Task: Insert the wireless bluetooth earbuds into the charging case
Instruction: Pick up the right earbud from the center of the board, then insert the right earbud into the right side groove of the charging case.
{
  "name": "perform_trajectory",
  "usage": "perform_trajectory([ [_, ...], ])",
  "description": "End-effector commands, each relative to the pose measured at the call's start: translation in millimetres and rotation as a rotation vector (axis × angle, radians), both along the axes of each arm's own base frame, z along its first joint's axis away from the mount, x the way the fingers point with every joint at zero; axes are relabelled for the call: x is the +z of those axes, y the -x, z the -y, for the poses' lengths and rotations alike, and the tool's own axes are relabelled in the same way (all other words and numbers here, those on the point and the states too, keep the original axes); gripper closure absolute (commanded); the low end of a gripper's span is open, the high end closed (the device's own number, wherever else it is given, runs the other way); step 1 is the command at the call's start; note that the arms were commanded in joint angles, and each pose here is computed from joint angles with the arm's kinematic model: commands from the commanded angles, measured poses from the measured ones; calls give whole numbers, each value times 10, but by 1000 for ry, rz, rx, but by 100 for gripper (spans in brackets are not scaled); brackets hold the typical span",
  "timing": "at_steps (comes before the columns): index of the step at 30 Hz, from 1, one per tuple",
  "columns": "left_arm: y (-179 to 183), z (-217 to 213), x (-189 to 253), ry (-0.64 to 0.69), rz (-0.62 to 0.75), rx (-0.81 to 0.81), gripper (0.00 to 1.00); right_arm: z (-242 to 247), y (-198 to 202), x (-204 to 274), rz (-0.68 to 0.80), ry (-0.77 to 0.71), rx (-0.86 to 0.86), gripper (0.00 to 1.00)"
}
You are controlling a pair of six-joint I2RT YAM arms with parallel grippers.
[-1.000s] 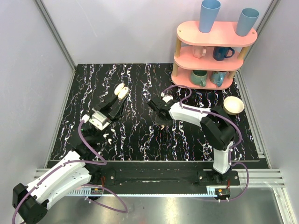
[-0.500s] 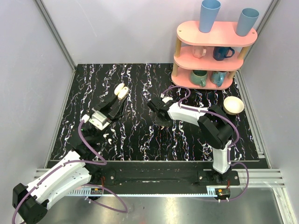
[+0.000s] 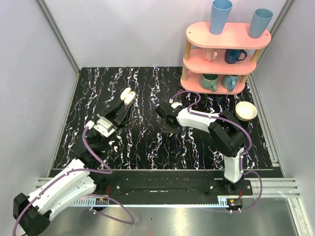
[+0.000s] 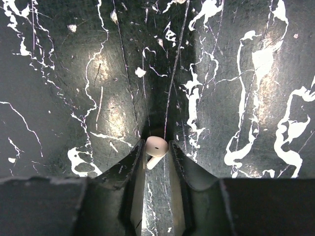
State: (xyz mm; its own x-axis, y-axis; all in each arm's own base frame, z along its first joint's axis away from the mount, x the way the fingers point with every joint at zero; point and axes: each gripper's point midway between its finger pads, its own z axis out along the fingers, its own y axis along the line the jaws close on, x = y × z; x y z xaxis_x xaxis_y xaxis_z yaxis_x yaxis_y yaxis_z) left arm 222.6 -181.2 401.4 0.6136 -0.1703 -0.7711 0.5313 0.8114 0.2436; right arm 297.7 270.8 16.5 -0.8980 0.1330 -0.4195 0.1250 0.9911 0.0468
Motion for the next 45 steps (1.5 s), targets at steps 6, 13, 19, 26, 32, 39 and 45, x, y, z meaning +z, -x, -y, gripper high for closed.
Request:
perform_trajectory([
  [6, 31, -52, 106, 30, 31, 13, 100, 2, -132, 136, 48, 23, 2, 80],
  [13, 19, -37, 94, 28, 25, 10, 100, 28, -267, 454, 156, 24, 38, 86],
  [19, -10, -25, 100, 13, 16, 18, 100, 265, -507, 1502, 500, 3, 35, 87],
  [26, -75, 31, 107, -14, -26, 13, 100, 436, -621, 2575, 847, 41, 134, 88],
  [32, -105, 59, 94, -26, -49, 10, 100, 450, -568, 3324, 1026, 67, 215, 89],
  [39, -126, 113, 98, -45, -65, -5, 100, 312, -354, 4096, 1228, -110, 284, 89],
  [45, -130, 142, 96, -45, -72, -19, 100, 189, -229, 4417, 1216, -260, 304, 89],
])
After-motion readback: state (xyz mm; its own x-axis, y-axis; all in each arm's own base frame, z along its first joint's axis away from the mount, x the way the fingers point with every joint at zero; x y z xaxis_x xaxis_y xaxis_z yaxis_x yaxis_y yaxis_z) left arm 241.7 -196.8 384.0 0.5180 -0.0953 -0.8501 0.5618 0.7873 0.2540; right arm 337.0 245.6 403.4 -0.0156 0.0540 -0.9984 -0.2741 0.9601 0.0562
